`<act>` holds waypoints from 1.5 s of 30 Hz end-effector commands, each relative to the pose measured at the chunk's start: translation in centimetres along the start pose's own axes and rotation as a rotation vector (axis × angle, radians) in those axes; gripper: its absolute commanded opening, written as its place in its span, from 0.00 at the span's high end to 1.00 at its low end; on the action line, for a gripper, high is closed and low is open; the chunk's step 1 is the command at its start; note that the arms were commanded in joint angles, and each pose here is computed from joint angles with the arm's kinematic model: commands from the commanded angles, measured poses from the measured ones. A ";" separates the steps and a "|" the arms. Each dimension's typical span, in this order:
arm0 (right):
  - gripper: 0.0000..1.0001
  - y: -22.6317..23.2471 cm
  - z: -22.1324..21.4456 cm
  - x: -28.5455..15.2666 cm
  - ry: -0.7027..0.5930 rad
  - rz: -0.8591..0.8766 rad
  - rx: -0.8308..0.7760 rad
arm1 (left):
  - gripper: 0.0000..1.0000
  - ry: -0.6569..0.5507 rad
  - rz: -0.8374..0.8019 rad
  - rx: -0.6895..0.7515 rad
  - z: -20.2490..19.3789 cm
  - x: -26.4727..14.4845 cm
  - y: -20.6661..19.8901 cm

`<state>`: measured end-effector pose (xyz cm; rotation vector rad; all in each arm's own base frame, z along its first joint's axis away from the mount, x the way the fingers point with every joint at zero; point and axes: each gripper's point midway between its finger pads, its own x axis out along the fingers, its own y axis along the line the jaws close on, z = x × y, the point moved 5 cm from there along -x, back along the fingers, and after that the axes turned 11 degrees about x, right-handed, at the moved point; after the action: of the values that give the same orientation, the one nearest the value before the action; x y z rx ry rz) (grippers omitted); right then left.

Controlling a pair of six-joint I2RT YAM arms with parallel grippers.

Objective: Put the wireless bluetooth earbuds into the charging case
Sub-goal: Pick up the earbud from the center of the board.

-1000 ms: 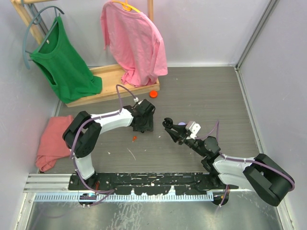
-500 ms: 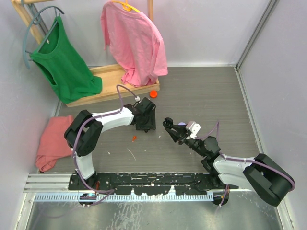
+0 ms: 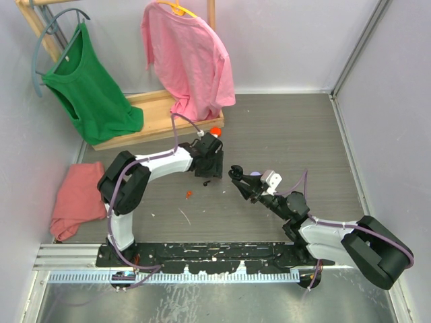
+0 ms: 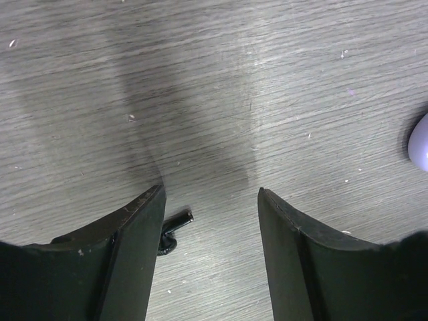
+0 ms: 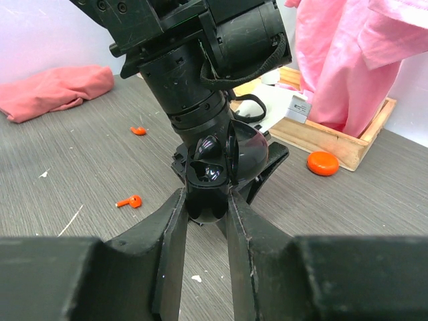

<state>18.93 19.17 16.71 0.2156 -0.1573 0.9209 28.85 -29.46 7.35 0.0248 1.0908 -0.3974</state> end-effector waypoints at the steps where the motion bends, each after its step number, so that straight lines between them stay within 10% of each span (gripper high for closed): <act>1: 0.99 0.1 1.7 0.2 -0.076 0.001 -0.033 | 0.42 0.011 -0.054 0.047 0.1 0.2 -1.2; 45: 0.99 0.1 1.9 0.1 -0.082 -0.001 -0.033 | 0.47 0.058 0.182 0.163 -1.9 -6.0 1.7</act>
<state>18.87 19.00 17.05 0.2169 -0.1710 0.9156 24.50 -26.15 11.14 0.2156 1.1218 -0.3667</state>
